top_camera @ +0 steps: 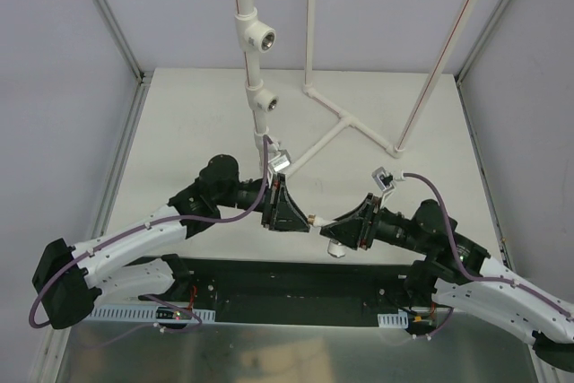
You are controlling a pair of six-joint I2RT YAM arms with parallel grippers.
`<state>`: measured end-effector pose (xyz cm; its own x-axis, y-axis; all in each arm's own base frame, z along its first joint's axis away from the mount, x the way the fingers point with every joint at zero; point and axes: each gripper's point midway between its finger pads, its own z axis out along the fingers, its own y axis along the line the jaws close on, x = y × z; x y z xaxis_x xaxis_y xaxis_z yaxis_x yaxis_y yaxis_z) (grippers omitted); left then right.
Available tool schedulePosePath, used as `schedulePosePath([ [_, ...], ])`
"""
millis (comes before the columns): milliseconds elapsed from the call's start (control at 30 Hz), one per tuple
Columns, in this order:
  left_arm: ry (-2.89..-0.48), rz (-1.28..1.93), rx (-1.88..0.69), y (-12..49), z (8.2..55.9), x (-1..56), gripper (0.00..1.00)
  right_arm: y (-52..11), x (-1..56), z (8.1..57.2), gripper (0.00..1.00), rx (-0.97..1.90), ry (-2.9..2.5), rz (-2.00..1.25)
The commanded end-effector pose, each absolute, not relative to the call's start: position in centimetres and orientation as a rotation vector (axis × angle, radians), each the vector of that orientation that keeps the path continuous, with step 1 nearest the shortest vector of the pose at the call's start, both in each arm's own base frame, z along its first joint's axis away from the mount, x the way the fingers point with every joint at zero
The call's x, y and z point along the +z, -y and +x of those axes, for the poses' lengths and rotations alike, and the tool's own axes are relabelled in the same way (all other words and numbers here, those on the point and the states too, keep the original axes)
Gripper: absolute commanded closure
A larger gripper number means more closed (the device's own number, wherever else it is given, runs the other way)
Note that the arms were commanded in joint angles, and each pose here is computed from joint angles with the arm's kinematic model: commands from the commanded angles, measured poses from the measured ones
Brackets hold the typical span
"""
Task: Install the water faucets
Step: Adjust the water faucet.
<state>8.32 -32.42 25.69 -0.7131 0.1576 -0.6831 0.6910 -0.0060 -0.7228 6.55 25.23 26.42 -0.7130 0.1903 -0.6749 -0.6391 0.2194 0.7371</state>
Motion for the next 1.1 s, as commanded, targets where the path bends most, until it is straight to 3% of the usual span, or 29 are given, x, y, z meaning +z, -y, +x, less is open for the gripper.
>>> schedulePosePath([
  [0, -1.926, 0.687, -1.56, 30.5, 12.3, 24.2, 0.61, -24.4, 29.2, 6.8, 1.0, 1.551, -1.769, -0.379],
  [67, -1.921, 0.665, -1.456, 29.5, 13.0, 23.9, 0.54, -23.9, 27.7, 8.7, 1.0, 1.436, -1.826, -0.283],
  [100, -1.915, 0.646, -1.417, 28.9, 13.3, 23.9, 0.51, -23.8, 27.3, 9.2, 0.9, 1.405, -1.839, -0.256],
  [133, -1.921, 0.616, -1.368, 28.3, 13.9, 23.8, 0.5, -23.7, 27.0, 9.6, 1.0, 1.384, -1.845, -0.241],
  [600, -1.904, 0.302, -1.041, 23.4, 18.9, 23.3, 0.43, -22.2, 25.0, 13.5, 1.0, 1.162, -1.884, -0.042],
  [800, -1.708, 0.137, -0.743, 18.4, 22.5, 23.9, 0.22, -22.0, 23.8, 13.9, 1.0, 1.117, -1.906, -0.031],
  [933, -1.629, 0.21, -0.765, 19.4, 22.7, 25.2, 0.2, -22.3, 23.5, 13.8, 1.0, 1.12, -1.92, -0.046],
  [1067, -1.601, 0.376, -1.058, 23.5, 19.4, 27.1, 0.21, -22.8, 23.9, 13.0, 1.0, 1.173, -1.916, -0.082],
])
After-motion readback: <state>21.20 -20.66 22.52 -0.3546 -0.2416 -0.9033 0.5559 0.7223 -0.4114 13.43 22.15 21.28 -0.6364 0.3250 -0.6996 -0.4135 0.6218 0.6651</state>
